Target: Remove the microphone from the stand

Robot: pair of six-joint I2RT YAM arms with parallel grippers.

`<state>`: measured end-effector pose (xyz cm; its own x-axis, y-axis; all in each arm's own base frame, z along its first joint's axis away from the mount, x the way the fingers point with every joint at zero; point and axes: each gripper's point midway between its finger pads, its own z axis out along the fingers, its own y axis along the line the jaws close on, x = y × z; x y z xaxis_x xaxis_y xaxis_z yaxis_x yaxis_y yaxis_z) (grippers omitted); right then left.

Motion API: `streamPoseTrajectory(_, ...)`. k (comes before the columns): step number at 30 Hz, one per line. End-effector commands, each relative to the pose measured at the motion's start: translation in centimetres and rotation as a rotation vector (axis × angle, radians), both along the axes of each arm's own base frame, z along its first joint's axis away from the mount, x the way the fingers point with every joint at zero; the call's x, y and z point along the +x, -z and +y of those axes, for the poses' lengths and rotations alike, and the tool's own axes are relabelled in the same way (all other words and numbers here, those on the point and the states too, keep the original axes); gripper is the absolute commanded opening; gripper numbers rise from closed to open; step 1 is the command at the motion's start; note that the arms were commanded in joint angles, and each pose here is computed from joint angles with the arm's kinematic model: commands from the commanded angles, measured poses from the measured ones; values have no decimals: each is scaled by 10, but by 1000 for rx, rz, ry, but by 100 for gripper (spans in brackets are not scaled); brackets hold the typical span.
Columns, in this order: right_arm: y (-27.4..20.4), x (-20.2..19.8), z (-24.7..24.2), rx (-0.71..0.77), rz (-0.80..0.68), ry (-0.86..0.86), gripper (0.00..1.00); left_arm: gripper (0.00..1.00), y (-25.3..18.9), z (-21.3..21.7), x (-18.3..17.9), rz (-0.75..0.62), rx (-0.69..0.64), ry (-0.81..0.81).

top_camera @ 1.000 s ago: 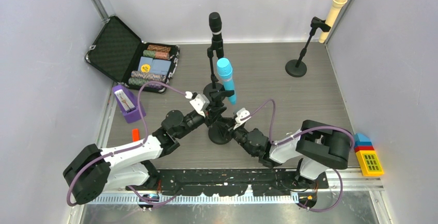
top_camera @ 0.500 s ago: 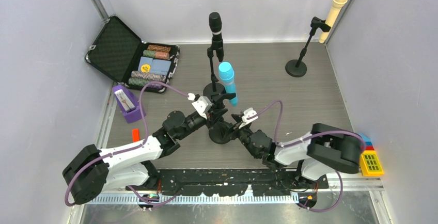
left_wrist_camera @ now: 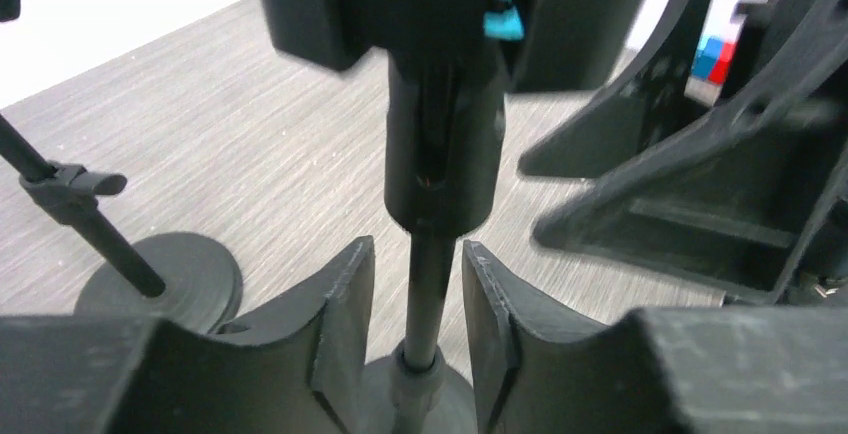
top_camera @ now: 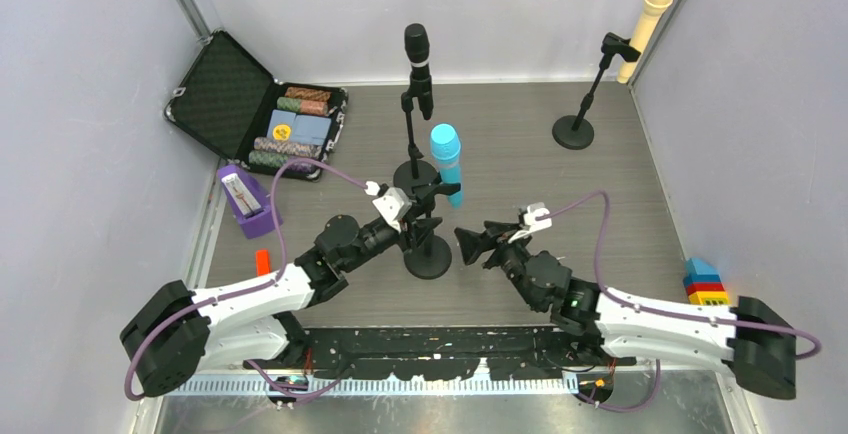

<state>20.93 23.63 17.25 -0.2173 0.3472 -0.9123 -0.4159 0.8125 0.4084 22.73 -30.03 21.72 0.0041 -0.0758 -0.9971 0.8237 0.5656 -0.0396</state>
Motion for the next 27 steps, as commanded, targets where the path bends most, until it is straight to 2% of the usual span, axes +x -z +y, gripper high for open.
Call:
streamPoseTrajectory(1, -19, -4, -26, 22, 79, 74, 81, 46, 4, 5, -4, 16, 16, 0)
streamPoseTrajectory(3, -34, -7, -37, 59, 84, 95, 82, 57, 3, 8, -7, 16, 17, 1)
streamPoseTrajectory(6, -61, -10, -49, 172, 82, 117, 83, 61, 4, 11, -13, 37, 40, 14)
streamPoseTrajectory(10, -100, -19, -55, 321, 63, 75, 86, 86, 0, 25, -20, 94, 20, -15)
streamPoseTrajectory(13, -115, -22, -62, 235, 101, 87, 87, 99, -2, 35, -29, 187, 30, -30)
streamPoseTrajectory(15, -122, -19, -72, 193, 143, 154, 87, 100, -6, 42, -33, 234, 48, -45)
streamPoseTrajectory(18, -120, -14, -74, 44, 189, 206, 89, 100, -11, 55, -36, 276, 69, -89)
streamPoseTrajectory(20, -128, -15, -66, -25, 191, 167, 96, 100, -15, 66, -34, 284, 71, -139)
streamPoseTrajectory(24, -152, -16, -58, -4, 158, 123, 99, 100, -36, 76, -37, 258, -22, -162)
streamPoseTrajectory(27, -164, -19, -51, 12, 110, 63, 100, 100, -45, 84, -39, 259, -36, -183)
